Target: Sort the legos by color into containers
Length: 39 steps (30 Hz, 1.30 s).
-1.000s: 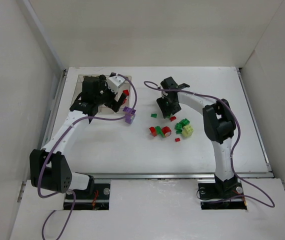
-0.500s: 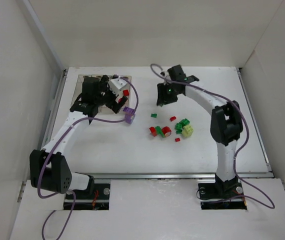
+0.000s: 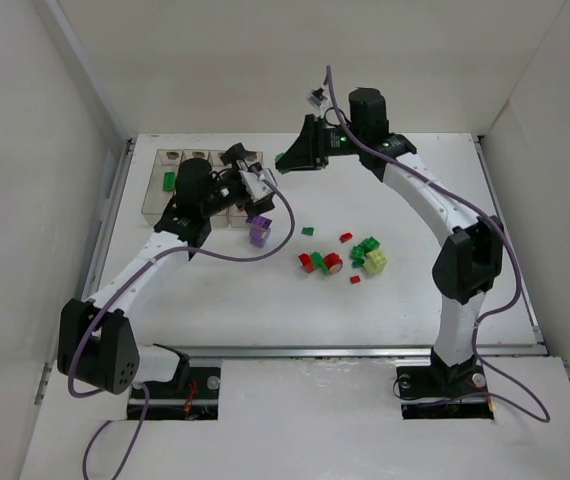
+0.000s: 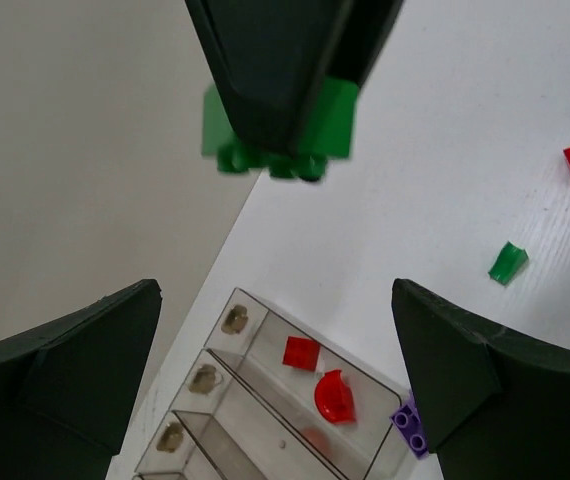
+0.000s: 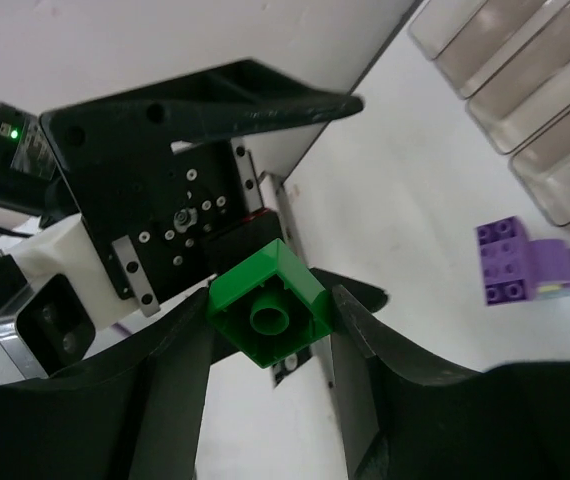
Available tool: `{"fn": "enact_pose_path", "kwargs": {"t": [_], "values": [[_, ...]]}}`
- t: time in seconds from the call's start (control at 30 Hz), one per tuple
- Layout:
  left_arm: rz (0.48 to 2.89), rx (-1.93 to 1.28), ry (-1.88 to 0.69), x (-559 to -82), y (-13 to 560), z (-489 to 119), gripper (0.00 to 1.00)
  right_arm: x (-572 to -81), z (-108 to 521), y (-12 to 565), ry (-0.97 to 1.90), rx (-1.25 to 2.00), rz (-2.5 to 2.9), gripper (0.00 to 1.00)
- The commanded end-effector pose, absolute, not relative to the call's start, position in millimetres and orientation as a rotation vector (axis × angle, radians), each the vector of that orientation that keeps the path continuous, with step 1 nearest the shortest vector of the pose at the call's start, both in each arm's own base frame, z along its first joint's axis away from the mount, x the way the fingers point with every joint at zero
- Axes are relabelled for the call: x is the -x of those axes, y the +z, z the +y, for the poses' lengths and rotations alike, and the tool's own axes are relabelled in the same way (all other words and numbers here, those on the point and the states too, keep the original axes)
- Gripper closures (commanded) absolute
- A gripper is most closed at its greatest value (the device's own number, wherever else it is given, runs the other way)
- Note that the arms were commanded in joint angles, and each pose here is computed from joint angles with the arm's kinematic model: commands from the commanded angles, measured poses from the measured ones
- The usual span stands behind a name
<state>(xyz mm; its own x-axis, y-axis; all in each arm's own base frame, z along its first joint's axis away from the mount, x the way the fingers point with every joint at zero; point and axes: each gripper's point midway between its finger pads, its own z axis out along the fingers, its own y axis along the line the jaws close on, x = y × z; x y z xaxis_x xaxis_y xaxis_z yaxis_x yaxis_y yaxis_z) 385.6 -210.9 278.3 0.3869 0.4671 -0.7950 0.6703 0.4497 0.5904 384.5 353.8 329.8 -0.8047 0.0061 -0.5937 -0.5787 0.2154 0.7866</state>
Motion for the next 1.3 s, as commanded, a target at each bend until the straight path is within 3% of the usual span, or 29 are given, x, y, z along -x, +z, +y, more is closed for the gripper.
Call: {"fn": "enact_pose_path", "kwargs": {"t": [0.0, 0.27, 0.47, 0.87, 1.0, 1.1, 1.17, 1.2, 1.27], "values": [[1.075, -1.128, -0.163, -388, 336, -224, 0.00, -372, 353, 344, 1.713, 0.605, 1.965, 1.00], [1.043, -1.122, -0.219, -385, 350, -238, 0.00, -362, 360, 322, 1.744, 0.602, 2.028, 1.00], [1.018, -1.185, -0.328, -369, 346, -250, 0.11, -358, 364, 322, 1.750, 0.614, 2.028, 1.00], [1.019, -1.206, -0.432, -352, 345, -257, 0.53, -361, 368, 311, 1.727, 0.589, 2.058, 1.00], [1.025, -1.202, -0.440, -350, 345, -259, 0.57, -358, 371, 314, 1.730, 0.605, 2.047, 1.00], [1.013, -1.190, -0.441, -351, 350, -260, 0.71, -358, 371, 308, 1.734, 0.589, 2.079, 1.00], [1.024, -1.180, -0.441, -352, 350, -259, 0.79, -356, 371, 307, 1.738, 0.601, 2.082, 0.94], [1.024, -1.180, -0.441, -352, 350, -259, 0.88, -356, 371, 307, 1.739, 0.601, 2.082, 0.90], [1.024, -1.180, -0.441, -352, 350, -259, 0.97, -356, 371, 306, 1.734, 0.610, 2.076, 0.74]]}}
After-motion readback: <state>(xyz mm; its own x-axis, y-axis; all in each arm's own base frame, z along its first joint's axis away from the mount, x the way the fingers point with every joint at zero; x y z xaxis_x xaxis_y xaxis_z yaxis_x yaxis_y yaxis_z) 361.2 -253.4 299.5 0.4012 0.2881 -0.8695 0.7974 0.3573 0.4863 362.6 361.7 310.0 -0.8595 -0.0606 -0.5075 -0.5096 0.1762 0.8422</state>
